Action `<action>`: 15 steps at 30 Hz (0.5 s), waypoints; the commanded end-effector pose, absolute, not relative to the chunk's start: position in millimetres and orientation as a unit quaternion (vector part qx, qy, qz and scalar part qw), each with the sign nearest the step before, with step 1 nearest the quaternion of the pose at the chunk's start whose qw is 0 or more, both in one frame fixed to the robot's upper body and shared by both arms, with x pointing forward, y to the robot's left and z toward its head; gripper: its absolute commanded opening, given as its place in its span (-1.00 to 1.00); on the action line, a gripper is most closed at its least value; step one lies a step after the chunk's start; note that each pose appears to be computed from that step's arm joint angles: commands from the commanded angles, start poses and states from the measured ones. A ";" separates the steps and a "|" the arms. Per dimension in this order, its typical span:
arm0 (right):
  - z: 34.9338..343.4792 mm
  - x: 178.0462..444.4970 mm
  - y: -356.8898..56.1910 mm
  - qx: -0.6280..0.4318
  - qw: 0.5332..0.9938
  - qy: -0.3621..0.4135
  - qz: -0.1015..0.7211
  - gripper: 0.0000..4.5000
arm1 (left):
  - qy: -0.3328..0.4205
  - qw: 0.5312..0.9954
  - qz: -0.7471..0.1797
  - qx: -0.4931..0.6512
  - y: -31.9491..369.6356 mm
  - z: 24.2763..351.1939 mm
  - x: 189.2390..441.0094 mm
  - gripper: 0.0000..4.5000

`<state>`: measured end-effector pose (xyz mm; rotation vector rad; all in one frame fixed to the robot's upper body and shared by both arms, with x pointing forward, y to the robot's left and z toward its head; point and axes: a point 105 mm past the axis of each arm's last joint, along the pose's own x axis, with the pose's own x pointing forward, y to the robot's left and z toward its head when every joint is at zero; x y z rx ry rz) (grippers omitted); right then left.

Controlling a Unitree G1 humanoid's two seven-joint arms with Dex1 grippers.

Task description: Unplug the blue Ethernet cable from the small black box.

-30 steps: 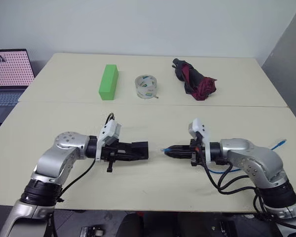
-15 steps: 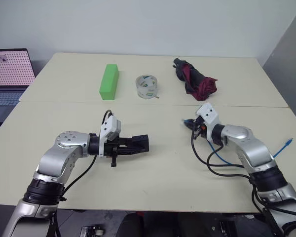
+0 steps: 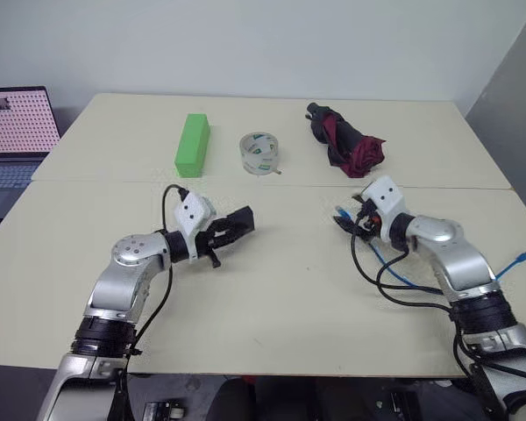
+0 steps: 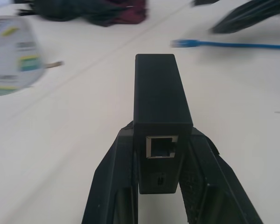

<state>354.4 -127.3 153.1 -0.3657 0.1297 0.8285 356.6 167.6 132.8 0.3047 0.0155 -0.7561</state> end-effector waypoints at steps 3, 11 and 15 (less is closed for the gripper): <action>189.9 298.3 -73.4 -0.123 0.832 0.015 0.541 0.66 | -0.062 0.970 -0.167 0.167 221.4 141.6 379.2 -0.65; 187.1 292.9 -51.7 -0.128 0.818 0.027 0.560 0.67 | -0.022 0.985 -0.121 0.122 236.0 107.0 379.8 -0.50; 186.8 294.6 -52.3 -0.130 0.821 0.031 0.555 0.67 | -0.014 0.986 -0.123 0.114 237.9 101.5 375.8 -0.08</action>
